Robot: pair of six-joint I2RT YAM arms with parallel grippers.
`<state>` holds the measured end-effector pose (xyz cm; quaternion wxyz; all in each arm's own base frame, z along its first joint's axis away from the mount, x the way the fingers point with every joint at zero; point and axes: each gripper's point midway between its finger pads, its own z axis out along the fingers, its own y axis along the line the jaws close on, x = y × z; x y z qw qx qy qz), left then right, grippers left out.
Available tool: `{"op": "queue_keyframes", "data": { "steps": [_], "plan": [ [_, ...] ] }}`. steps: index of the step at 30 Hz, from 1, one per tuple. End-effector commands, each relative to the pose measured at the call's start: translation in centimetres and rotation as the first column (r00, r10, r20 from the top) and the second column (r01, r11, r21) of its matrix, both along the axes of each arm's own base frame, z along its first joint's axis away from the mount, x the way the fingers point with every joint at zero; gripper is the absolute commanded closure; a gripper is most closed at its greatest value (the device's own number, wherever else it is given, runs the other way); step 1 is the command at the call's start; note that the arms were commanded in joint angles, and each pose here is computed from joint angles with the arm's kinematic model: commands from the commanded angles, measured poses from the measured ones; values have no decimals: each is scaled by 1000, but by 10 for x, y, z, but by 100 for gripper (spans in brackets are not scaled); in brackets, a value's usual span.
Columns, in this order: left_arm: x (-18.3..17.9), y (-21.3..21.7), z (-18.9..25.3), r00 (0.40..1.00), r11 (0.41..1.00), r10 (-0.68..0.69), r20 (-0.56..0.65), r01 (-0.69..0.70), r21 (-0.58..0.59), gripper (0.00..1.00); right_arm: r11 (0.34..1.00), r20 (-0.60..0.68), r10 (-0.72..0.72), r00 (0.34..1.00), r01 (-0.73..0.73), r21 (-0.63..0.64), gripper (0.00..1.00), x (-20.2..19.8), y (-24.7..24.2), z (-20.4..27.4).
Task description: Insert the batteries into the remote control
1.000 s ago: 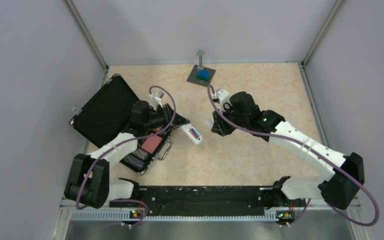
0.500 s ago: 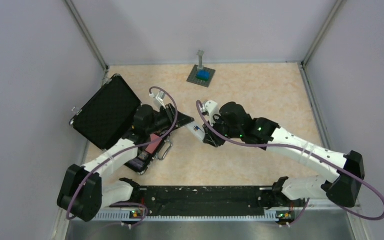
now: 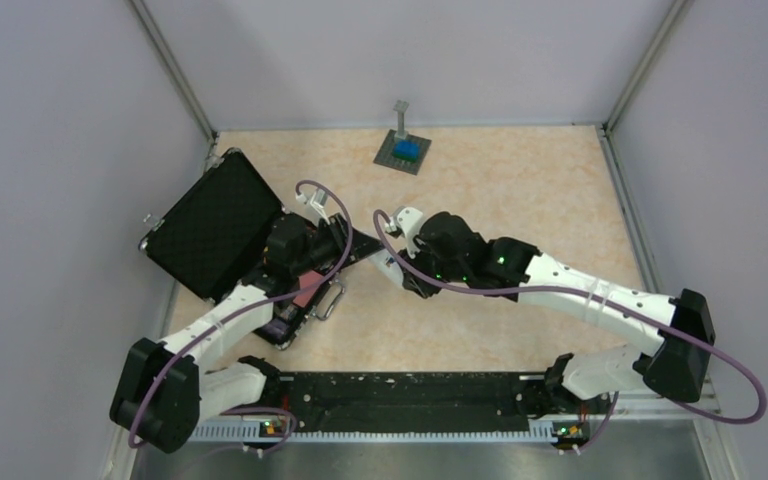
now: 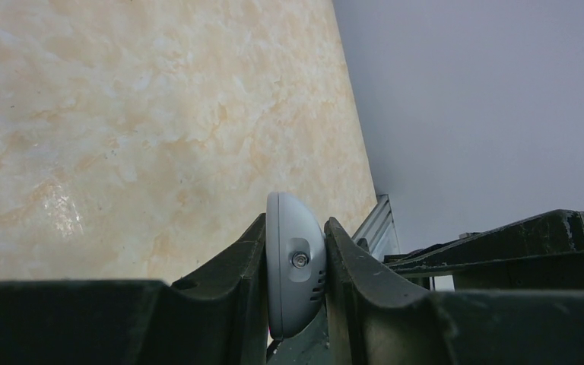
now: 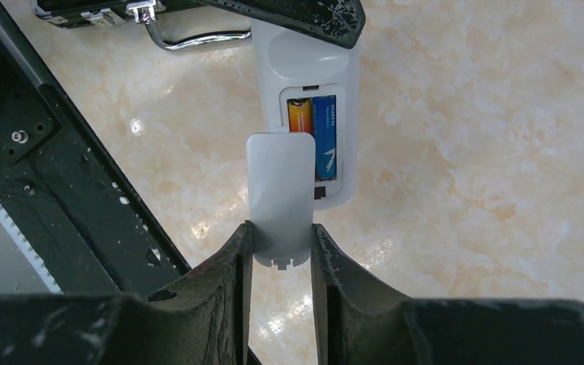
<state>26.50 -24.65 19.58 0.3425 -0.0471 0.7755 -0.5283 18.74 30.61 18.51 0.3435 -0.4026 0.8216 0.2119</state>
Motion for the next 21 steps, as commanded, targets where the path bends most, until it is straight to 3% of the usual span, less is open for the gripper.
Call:
{"op": "queue_keyframes", "data": {
  "steps": [1, 21],
  "plan": [
    [-3, -3, 17, 998, 999, -19, 56, 20, -26, 100, 999, 49, -19, 999, 17, 42, 80, 6, 12, 20],
    [-12, -9, 20, 995, 996, -82, 52, 85, -42, 100, 996, 40, -65, 997, 63, 66, 80, 10, 22, 16]
  ]
}}
